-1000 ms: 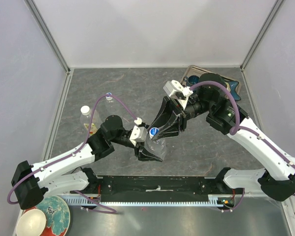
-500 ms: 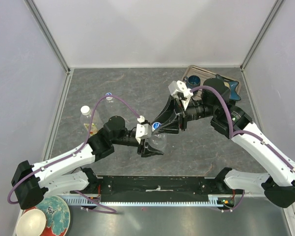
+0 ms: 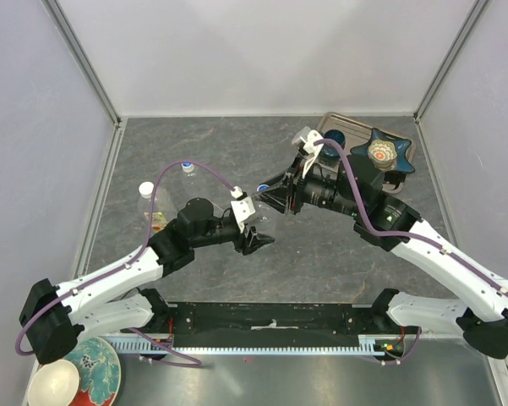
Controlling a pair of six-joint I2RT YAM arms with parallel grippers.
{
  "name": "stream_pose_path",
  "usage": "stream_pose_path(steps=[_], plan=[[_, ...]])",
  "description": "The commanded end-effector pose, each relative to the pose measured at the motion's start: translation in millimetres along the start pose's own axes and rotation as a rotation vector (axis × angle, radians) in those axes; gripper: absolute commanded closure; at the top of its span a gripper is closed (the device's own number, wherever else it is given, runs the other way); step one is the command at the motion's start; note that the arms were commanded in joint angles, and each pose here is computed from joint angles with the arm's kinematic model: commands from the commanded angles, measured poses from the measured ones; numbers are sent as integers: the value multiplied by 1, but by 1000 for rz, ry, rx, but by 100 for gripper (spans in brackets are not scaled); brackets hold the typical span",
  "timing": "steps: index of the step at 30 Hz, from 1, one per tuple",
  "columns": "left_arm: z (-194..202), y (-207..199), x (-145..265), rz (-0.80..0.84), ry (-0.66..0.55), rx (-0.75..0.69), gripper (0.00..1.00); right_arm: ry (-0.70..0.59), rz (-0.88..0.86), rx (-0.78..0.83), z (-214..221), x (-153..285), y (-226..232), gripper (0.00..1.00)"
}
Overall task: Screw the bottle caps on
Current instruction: Screw the bottle cap onto the plastic bottle.
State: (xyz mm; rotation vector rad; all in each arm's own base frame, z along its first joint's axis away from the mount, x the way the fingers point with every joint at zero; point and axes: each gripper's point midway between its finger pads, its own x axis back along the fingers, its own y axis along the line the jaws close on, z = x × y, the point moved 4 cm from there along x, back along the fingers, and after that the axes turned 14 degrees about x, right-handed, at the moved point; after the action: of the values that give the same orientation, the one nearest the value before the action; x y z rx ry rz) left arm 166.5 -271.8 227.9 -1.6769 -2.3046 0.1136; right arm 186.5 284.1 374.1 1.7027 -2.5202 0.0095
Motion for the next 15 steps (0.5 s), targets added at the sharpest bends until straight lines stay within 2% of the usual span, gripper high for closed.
stream_pose_path(steps=[1, 7, 9, 11, 15], plan=[[-106, -33, 17, 90, -406, -287, 98, 401, 519, -102, 110, 9, -47, 100], [-115, -18, 22, -37, -449, -286, 98, 461, 855, -13, 124, 14, -49, 100], [-114, -14, 23, -60, -460, -288, 98, 448, 908, -16, 123, 10, -48, 100], [-114, -13, 26, -73, -468, -289, 98, 419, 961, -5, 118, 10, -46, 97], [-110, -8, 26, -102, -463, -276, 98, 357, 1009, 10, 91, 7, -47, 84]])
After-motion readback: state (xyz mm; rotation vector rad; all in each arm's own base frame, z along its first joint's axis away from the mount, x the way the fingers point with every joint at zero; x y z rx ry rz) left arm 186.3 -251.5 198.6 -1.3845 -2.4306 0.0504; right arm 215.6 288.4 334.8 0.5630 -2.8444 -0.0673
